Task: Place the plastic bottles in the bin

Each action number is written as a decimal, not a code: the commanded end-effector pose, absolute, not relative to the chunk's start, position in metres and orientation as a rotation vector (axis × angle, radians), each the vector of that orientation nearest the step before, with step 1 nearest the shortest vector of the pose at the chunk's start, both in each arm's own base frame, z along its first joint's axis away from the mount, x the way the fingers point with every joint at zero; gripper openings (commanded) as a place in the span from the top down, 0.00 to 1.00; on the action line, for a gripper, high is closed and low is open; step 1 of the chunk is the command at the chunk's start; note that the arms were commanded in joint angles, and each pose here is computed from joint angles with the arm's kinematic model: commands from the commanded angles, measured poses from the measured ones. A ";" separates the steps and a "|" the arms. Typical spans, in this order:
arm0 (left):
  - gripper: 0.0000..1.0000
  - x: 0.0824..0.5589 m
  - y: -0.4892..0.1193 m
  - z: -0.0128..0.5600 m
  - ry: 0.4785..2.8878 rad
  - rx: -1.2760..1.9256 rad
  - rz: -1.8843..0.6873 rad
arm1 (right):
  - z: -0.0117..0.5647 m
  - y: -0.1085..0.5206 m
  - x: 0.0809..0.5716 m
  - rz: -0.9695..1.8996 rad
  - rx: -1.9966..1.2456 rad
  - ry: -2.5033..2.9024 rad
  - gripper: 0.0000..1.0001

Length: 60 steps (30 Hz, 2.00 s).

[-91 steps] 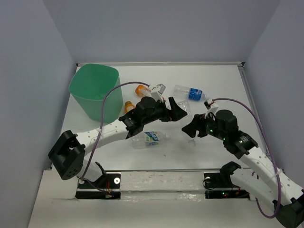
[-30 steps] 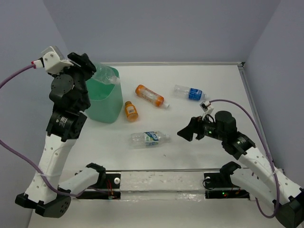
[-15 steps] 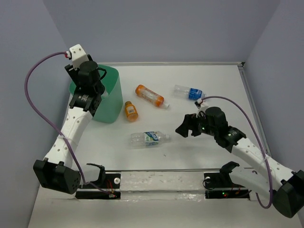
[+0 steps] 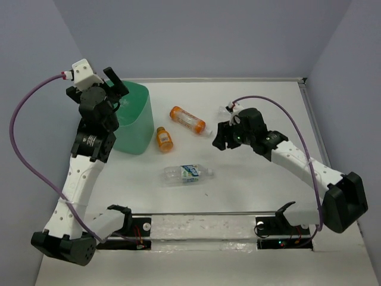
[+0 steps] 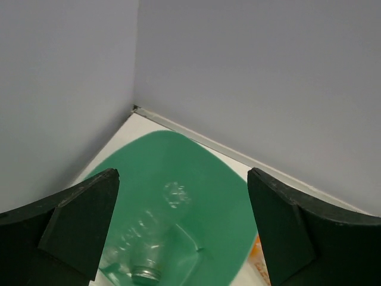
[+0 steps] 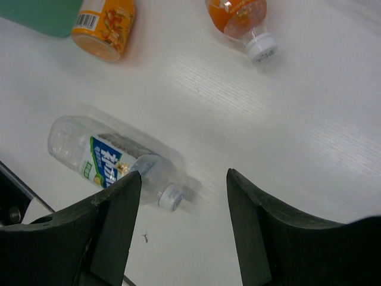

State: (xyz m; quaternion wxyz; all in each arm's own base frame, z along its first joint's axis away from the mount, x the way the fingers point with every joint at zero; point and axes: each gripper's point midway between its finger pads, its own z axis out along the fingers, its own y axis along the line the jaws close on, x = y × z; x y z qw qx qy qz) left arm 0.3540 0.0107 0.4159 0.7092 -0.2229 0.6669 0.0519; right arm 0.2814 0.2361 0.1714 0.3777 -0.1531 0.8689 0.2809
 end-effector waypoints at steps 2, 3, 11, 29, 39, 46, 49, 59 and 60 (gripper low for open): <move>0.01 0.323 -0.054 0.435 1.501 -0.301 -0.294 | 0.191 0.264 0.317 0.689 -0.585 2.153 0.35; 0.01 0.320 -0.066 0.430 1.518 -0.279 -0.365 | 0.189 0.266 0.320 0.678 -0.611 2.169 0.30; 0.01 0.274 -0.144 0.360 1.684 -0.050 -0.755 | 0.164 0.288 0.379 0.518 -0.830 2.200 0.11; 0.01 0.269 -0.166 0.287 1.802 -0.056 -0.880 | 0.078 0.336 0.460 0.423 -0.998 2.260 0.06; 0.01 0.290 -0.174 0.291 1.792 -0.126 -0.916 | 0.139 0.328 0.453 0.451 -0.824 2.142 0.55; 0.01 0.309 -0.199 0.307 1.739 -0.178 -1.041 | 0.212 0.315 0.362 0.749 -0.710 1.996 0.56; 0.01 0.307 -0.223 0.319 1.721 -0.143 -1.092 | 0.225 0.309 0.326 0.865 -0.654 1.957 0.58; 0.01 0.325 -0.268 0.314 1.705 -0.161 -1.101 | 0.254 0.325 0.234 1.110 -0.661 1.815 0.61; 0.01 0.326 -0.271 0.319 1.694 -0.158 -1.097 | 0.255 0.324 0.232 1.125 -0.658 1.810 0.61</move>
